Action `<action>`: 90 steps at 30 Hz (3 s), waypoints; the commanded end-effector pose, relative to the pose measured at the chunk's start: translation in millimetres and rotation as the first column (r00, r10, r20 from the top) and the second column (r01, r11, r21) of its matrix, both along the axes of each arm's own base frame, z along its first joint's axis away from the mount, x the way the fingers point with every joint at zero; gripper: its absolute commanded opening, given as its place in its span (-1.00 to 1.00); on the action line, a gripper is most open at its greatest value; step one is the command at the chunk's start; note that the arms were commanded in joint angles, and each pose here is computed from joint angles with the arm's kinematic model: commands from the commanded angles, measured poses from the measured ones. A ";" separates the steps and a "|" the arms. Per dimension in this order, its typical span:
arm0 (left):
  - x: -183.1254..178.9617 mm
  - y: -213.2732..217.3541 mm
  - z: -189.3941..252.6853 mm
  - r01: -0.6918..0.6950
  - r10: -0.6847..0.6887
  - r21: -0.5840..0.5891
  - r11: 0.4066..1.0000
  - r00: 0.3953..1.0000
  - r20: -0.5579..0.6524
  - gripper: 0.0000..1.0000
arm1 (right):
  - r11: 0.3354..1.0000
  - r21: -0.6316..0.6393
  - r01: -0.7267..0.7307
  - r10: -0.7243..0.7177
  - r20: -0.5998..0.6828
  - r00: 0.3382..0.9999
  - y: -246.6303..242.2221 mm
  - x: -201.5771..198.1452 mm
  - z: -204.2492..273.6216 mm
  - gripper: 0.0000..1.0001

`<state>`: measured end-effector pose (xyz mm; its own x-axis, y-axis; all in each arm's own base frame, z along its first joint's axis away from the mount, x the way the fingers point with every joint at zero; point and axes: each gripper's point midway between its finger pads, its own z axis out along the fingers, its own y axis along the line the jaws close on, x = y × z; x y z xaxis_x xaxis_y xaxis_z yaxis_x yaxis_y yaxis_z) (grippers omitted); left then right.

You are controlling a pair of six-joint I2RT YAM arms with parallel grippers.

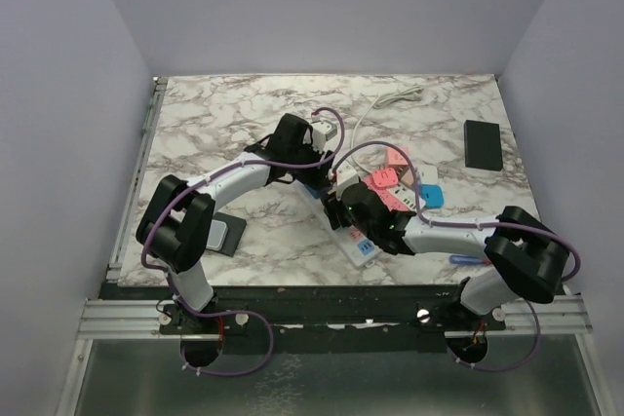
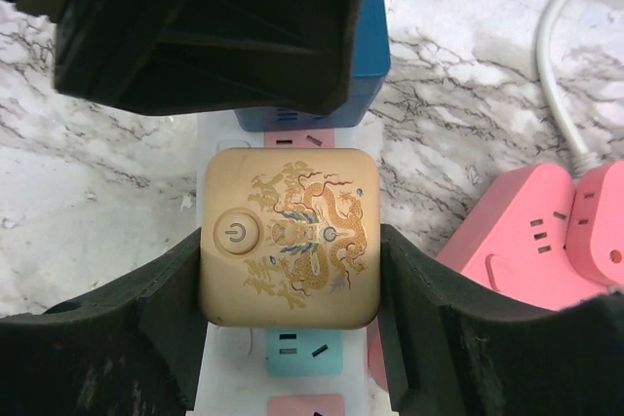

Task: Pull the plug off the socket
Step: Remove the plug from the socket.

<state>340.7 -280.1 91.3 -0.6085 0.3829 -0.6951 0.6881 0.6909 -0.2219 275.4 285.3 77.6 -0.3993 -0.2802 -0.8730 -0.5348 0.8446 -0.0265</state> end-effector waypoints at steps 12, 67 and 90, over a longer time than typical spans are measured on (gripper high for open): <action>-28.4 46.2 -67.8 -0.051 0.094 0.239 0.970 0.981 -0.172 -1.00 | 0.995 -0.027 0.099 -0.096 0.092 0.991 -1.9 4.9 10.6 -0.99; -29.8 47.6 -73.8 -0.044 0.095 0.256 0.966 0.977 -0.190 -1.00 | 0.992 0.026 0.120 -0.121 0.032 0.992 -12.2 1.8 6.8 -0.99; -30.8 47.9 -75.8 -0.038 0.092 0.261 0.965 0.976 -0.198 -1.00 | 0.965 0.175 0.196 -0.178 -0.112 0.978 -31.8 18.5 1.3 -0.99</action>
